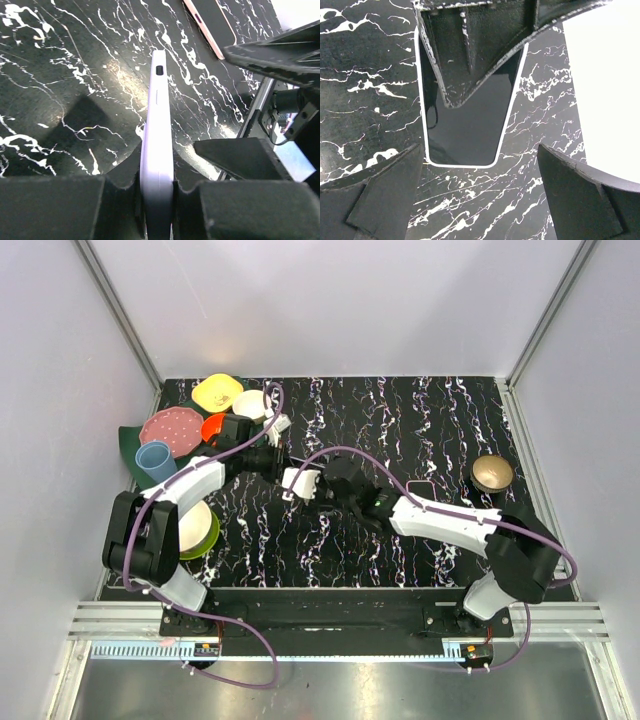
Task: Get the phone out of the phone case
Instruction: Pick up the phone at the center of the board.
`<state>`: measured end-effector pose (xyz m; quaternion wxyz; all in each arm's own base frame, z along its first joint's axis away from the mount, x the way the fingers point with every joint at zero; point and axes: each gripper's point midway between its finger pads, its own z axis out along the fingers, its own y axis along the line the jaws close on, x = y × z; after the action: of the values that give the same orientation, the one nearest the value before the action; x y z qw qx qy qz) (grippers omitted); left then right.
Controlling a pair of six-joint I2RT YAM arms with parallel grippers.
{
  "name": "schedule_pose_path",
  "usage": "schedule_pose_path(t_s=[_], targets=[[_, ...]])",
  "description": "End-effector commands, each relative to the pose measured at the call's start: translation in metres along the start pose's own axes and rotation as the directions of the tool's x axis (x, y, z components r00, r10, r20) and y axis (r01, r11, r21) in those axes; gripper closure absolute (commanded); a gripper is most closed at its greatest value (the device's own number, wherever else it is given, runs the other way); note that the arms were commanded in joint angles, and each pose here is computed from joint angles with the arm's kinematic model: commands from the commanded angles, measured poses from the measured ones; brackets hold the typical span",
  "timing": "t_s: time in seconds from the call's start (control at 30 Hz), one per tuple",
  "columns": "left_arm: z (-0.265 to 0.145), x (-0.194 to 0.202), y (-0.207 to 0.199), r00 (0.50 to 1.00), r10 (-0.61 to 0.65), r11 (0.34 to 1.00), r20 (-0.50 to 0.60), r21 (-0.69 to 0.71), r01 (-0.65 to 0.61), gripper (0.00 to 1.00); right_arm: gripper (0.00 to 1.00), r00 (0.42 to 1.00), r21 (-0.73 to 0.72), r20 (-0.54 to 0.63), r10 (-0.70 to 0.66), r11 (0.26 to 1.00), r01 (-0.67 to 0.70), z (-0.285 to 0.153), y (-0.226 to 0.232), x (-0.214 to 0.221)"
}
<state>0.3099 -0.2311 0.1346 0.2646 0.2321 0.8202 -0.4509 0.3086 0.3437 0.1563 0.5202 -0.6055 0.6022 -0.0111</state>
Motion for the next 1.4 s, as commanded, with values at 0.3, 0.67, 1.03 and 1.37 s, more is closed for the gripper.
schedule_pose_path(t_s=[0.3, 0.67, 1.03, 1.37], targets=[[-0.053, -0.058, -0.024, 0.969, 0.157, 0.987, 0.192, -0.003, -0.159, 1.0, 0.0, 0.983, -0.165, 0.117, 0.14, 0.979, -0.12, -0.044, -0.011, -0.044], [-0.065, -0.055, -0.046, 0.957, 0.183, 0.973, 0.226, 0.095, -0.208, 1.0, 0.0, 0.878, -0.236, 0.181, 0.443, 0.886, -0.399, -0.069, -0.059, -0.051], [-0.07, -0.048, -0.064, 0.939, 0.217, 0.941, 0.266, 0.197, -0.274, 1.0, 0.0, 0.734, -0.316, 0.243, 0.634, 0.767, -0.558, -0.097, -0.1, -0.046], [-0.08, -0.058, -0.075, 0.917, 0.298, 0.917, 0.266, 0.185, -0.352, 1.0, 0.0, 0.644, -0.381, 0.284, 0.711, 0.7, -0.605, -0.121, -0.122, -0.038]])
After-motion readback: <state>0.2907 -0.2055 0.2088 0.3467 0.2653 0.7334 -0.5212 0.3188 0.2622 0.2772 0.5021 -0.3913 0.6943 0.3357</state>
